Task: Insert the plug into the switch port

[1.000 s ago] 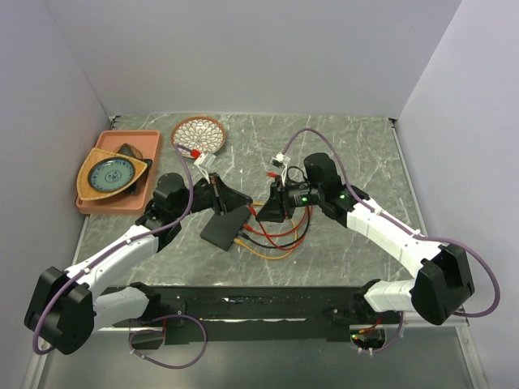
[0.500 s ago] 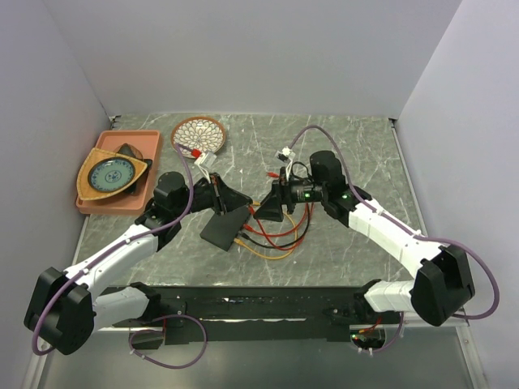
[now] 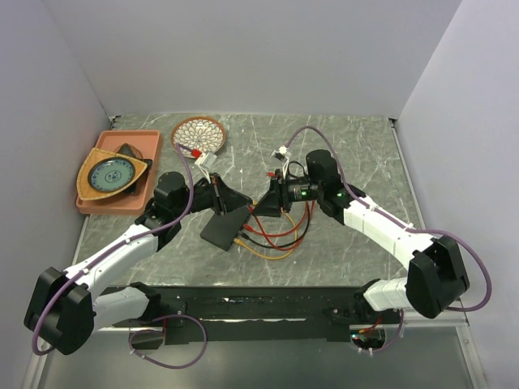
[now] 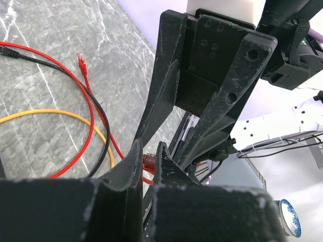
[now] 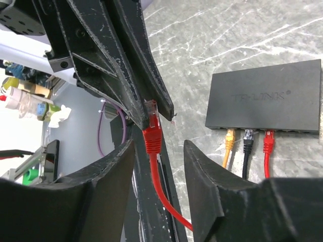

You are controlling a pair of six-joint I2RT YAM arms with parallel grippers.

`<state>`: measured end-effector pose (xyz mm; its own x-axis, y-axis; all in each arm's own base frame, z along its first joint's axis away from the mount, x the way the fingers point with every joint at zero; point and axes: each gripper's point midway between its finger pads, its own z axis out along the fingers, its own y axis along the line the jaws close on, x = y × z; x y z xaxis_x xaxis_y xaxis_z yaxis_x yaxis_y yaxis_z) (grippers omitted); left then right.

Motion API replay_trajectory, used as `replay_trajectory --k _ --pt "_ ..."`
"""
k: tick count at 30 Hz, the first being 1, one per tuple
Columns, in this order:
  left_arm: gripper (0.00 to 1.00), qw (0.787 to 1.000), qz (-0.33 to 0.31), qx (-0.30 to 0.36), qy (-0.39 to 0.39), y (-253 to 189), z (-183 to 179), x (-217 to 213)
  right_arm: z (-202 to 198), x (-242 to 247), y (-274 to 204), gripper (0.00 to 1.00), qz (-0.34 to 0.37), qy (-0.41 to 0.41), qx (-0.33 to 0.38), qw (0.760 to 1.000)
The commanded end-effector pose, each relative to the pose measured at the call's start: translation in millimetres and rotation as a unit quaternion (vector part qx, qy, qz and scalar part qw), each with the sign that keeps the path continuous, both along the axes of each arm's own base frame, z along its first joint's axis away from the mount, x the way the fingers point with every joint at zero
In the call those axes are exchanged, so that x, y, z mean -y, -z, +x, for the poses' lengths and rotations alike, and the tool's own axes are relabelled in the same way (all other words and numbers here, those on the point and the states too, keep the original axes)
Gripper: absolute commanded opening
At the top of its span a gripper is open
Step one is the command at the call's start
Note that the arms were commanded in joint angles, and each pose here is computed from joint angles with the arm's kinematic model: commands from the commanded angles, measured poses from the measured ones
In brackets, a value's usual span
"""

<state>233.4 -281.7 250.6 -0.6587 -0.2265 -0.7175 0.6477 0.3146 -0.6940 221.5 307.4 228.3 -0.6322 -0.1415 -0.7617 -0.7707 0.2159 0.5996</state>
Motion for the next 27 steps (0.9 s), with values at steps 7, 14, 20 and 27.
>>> replay_trajectory --k 7,14,20,27 --pt "0.01 0.998 -0.026 0.052 0.000 -37.4 1.9 2.1 -2.8 -8.4 -2.9 0.50 0.024 -0.028 0.000 0.999" --pt "0.01 0.998 -0.026 0.050 0.000 -37.3 0.6 1.2 -0.3 -9.4 0.9 0.17 0.017 -0.019 -0.011 1.000" --pt "0.03 0.998 -0.024 0.051 -0.006 -36.8 1.4 -0.2 2.7 -8.7 -2.3 0.00 0.016 -0.009 -0.003 1.000" --pt "0.53 0.998 -0.001 0.043 -0.053 -28.9 14.5 -8.0 5.6 0.3 7.9 0.00 -0.023 0.010 0.012 1.000"
